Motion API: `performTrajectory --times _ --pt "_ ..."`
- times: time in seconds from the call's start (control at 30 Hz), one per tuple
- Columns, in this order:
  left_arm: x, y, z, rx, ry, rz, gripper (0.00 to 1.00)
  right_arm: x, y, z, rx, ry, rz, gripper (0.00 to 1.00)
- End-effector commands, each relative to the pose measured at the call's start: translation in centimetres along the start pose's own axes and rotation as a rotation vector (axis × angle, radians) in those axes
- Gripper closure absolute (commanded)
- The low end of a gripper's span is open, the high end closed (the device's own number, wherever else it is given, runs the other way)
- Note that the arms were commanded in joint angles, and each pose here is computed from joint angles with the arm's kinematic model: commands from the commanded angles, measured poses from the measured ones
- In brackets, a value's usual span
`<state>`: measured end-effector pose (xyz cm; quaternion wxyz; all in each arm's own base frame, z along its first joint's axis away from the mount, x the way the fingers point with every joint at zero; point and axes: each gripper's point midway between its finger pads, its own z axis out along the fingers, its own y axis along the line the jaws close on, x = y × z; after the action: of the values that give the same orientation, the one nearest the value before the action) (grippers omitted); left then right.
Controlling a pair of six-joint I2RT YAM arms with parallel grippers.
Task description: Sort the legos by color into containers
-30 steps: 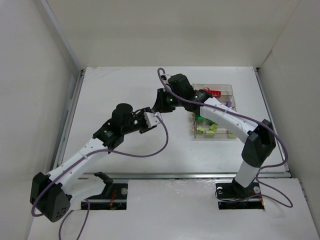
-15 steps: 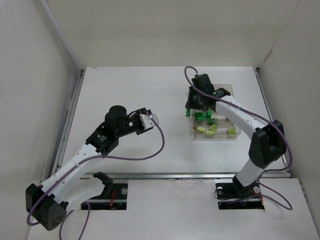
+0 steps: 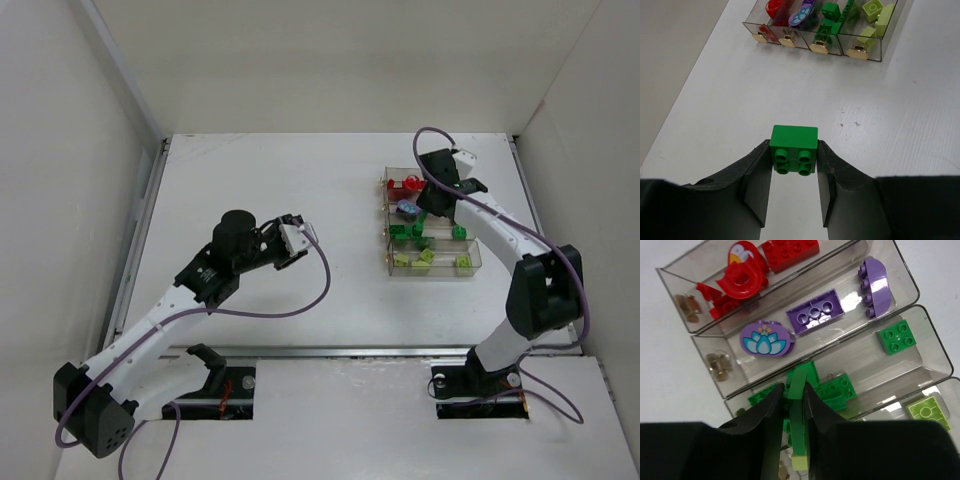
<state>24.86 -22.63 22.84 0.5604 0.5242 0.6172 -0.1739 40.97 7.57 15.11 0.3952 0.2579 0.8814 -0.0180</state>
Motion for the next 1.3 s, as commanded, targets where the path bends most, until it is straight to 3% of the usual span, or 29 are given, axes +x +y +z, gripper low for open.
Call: performTrajectory --times 0.0,0.1,0.17,0.23,0.27,0.37,0.4,0.47,0.5,0.53,0.63,0.77,1.03,1.27 --pt "-2.4 1.3 -0.3 -0.047 -0.064 0.013 1.0 -1.6 0.3 0.6 0.033 -0.058 0.019 0.74" --pt "-2.2 1.2 -0.3 -0.042 -0.056 0.0 1.0 -1.3 0.1 1.1 0.04 -0.045 0.009 0.36" --pt "-2.2 1.2 -0.3 -0.042 -0.056 0.0 1.0 -1.2 0.2 1.1 0.031 -0.037 0.0 0.28" --pt "-2.2 1.2 -0.3 -0.042 -0.056 0.0 1.0 -1.6 0.5 0.8 0.021 -0.035 0.002 0.11" --pt "-2.2 1.2 -0.3 -0.042 -0.056 0.0 1.0 -1.8 0.4 0.3 0.018 -0.038 0.004 0.08" --pt "-2.1 1.4 -0.3 -0.05 -0.052 0.009 1.0 -3.7 1.9 -2.4 -0.121 -0.091 -0.015 0.05" --pt "-2.3 1.5 -0.3 -0.055 -0.06 0.013 1.0 -3.6 3.7 -3.9 -0.251 -0.074 -0.04 0.05" --pt "-2.5 1.7 -0.3 -0.06 -0.067 0.025 1.0 -5.3 6.9 -8.5 -0.542 -0.176 -0.149 0.0" --pt "-2.8 1.8 -0.2 -0.066 -0.078 0.031 1.0 -3.6 9.9 -12.1 -0.807 -0.118 -0.236 0.0" --pt "-3.0 2.0 -0.2 -0.071 -0.086 0.045 1.0 -3.8 11.5 -15.1 -0.971 -0.14 -0.303 0.0" --pt "-3.7 2.3 -0.1 -0.081 -0.119 0.069 1.0 -0.1 14.6 -22.1 -1.339 -0.002 -0.464 0.0" --pt "-4.6 3.0 0.1 -0.105 -0.156 0.097 1.0 2.9 17.5 -27.3 -1.512 0.071 -0.55 0.0" --pt "-8.3 2.6 -1.2 -0.1 -0.306 0.153 1.0 7.3 19.8 -30.5 -1.787 0.354 -0.598 0.01" --pt "-9.7 1.9 -2.2 -0.076 -0.366 0.18 1.0 6.7 20.6 -31.8 -1.849 0.355 -0.623 0.01"
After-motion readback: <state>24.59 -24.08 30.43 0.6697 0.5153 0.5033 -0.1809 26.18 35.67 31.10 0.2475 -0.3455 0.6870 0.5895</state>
